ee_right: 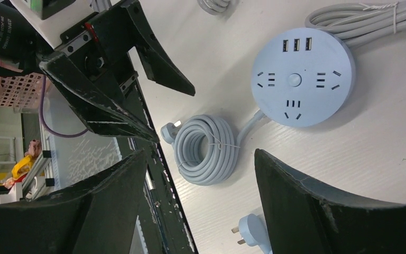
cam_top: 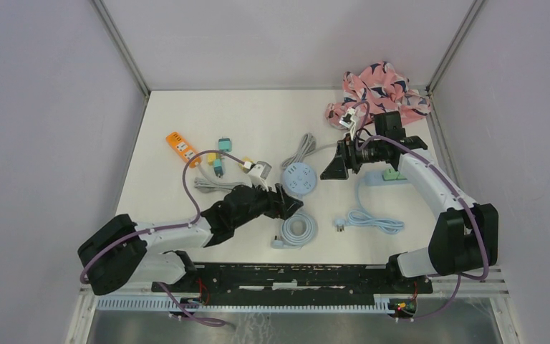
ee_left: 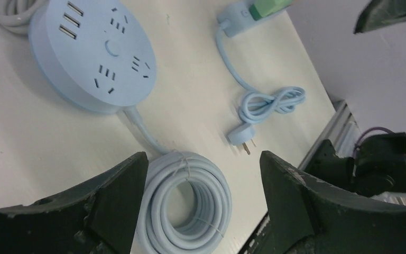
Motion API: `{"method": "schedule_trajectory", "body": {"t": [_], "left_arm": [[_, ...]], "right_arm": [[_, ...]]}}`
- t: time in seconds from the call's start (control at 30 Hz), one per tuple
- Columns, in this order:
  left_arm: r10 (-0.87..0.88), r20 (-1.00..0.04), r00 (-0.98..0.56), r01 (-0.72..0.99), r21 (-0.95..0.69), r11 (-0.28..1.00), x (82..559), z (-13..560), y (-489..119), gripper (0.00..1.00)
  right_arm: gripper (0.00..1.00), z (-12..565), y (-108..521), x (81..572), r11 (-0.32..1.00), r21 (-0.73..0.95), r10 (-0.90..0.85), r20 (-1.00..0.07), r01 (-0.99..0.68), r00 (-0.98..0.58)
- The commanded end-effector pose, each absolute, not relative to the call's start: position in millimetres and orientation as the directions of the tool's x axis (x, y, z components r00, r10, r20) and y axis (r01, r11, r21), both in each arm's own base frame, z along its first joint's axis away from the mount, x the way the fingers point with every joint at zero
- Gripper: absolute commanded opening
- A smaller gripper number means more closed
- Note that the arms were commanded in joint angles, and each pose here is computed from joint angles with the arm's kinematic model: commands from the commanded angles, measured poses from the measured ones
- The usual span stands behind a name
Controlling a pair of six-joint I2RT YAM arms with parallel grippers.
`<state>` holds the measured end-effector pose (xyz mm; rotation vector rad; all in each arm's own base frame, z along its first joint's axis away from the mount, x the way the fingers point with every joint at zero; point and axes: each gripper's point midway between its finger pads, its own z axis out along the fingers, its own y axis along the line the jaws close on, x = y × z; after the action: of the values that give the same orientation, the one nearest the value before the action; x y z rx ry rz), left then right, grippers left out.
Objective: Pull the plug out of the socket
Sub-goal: Pick up the socket from the center of the board.
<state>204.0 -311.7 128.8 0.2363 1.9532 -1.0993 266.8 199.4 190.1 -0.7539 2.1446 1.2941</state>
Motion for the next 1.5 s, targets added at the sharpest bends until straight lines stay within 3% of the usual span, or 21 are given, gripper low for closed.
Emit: {"method": "schedule_trajectory", "body": {"t": [0.0, 0.07, 0.17, 0.4, 0.73, 1.2, 1.33, 1.47], "left_arm": [[-0.187, -0.797, -0.575, 0.437, -0.492, 0.753, 235, 118, -306, 0.83], [-0.169, -0.799, -0.577, 0.371, -0.441, 0.817, 250, 105, -301, 0.75], [-0.204, -0.786, -0.584, 0.283, -0.433, 0.856, 268, 96, -297, 0.74], [-0.405, -0.640, -0.653, 0.226, -0.675, 0.702, 299, 83, -301, 0.80], [-0.442, -0.546, -0.712, 0.268, -0.793, 0.547, 304, 68, -331, 0.79], [-0.506, -0.536, -0.676, 0.320, -0.832, 0.453, 309, 102, -302, 0.13], [-0.537, -0.586, -0.607, 0.383, -0.808, 0.449, 323, 135, -276, 0.05], [-0.541, -0.644, -0.541, 0.413, -0.764, 0.496, 342, 160, -255, 0.03]], "right_arm": [[0.80, 213, 199, 276, 0.379, 0.556, -0.169, -0.744, -0.740, -0.646], [0.80, 213, 200, 275, 0.378, 0.558, -0.169, -0.743, -0.739, -0.647], [0.80, 215, 199, 276, 0.379, 0.555, -0.166, -0.746, -0.740, -0.645], [0.80, 216, 198, 275, 0.378, 0.556, -0.161, -0.748, -0.741, -0.643], [0.80, 216, 199, 275, 0.372, 0.560, -0.160, -0.747, -0.740, -0.645], [0.80, 217, 199, 274, 0.367, 0.557, -0.160, -0.751, -0.745, -0.640], [0.81, 218, 198, 274, 0.367, 0.554, -0.158, -0.754, -0.747, -0.637], [0.81, 220, 198, 274, 0.367, 0.549, -0.158, -0.759, -0.751, -0.632]]}}
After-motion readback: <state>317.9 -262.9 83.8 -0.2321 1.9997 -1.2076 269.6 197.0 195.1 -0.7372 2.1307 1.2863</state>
